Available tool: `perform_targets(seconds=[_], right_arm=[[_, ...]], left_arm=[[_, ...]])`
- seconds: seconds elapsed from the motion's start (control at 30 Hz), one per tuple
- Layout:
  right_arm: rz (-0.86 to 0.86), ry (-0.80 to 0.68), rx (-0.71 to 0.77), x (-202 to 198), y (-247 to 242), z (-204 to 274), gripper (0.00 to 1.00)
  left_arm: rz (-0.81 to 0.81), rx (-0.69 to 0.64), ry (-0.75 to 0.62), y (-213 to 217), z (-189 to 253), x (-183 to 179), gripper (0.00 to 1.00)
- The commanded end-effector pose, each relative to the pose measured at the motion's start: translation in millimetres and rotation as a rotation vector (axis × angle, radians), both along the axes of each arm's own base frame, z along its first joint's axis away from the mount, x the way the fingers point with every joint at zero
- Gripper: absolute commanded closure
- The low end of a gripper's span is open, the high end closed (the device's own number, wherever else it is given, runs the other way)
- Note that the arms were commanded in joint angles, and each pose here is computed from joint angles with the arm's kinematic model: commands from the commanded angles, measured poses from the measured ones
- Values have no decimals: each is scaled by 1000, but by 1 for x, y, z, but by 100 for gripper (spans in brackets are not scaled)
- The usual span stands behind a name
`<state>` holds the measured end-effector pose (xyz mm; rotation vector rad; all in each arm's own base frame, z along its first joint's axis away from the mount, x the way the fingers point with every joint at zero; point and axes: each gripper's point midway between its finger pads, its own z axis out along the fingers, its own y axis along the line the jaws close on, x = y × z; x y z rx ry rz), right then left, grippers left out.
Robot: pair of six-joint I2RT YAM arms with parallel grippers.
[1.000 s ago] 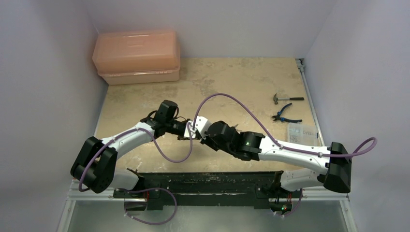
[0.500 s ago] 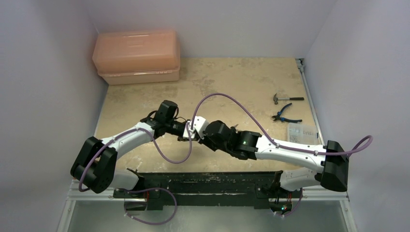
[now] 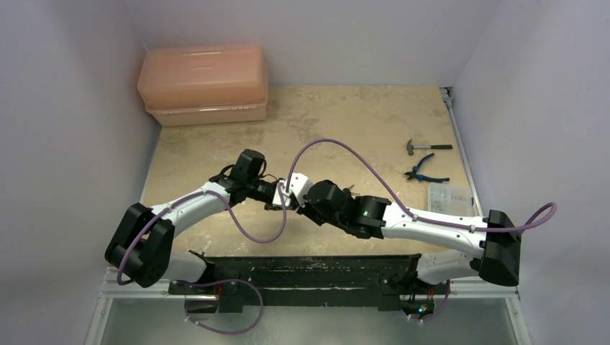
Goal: Unlock with the key
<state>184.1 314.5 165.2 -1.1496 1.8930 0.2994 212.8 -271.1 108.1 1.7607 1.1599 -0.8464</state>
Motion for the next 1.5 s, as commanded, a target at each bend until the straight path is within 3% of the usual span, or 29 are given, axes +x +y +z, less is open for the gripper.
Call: perform_targets(seconds=[0.0,0.37,0.8,1.47], right_arm=[[1,-45,119,4,17,29,100],[32,-72,34,6,13,28,100],[30,-48,158,-2,15,49,100],[1,-84,96,9,16,44,100]], left_arm=[[-91,-148,-107,-20,48,1,100],[-111,-162,-127,-21,55,-3,100],[-136,-221,-203,-20,74,-10,100],[-188,-267,-201,-22,87,-21,100]])
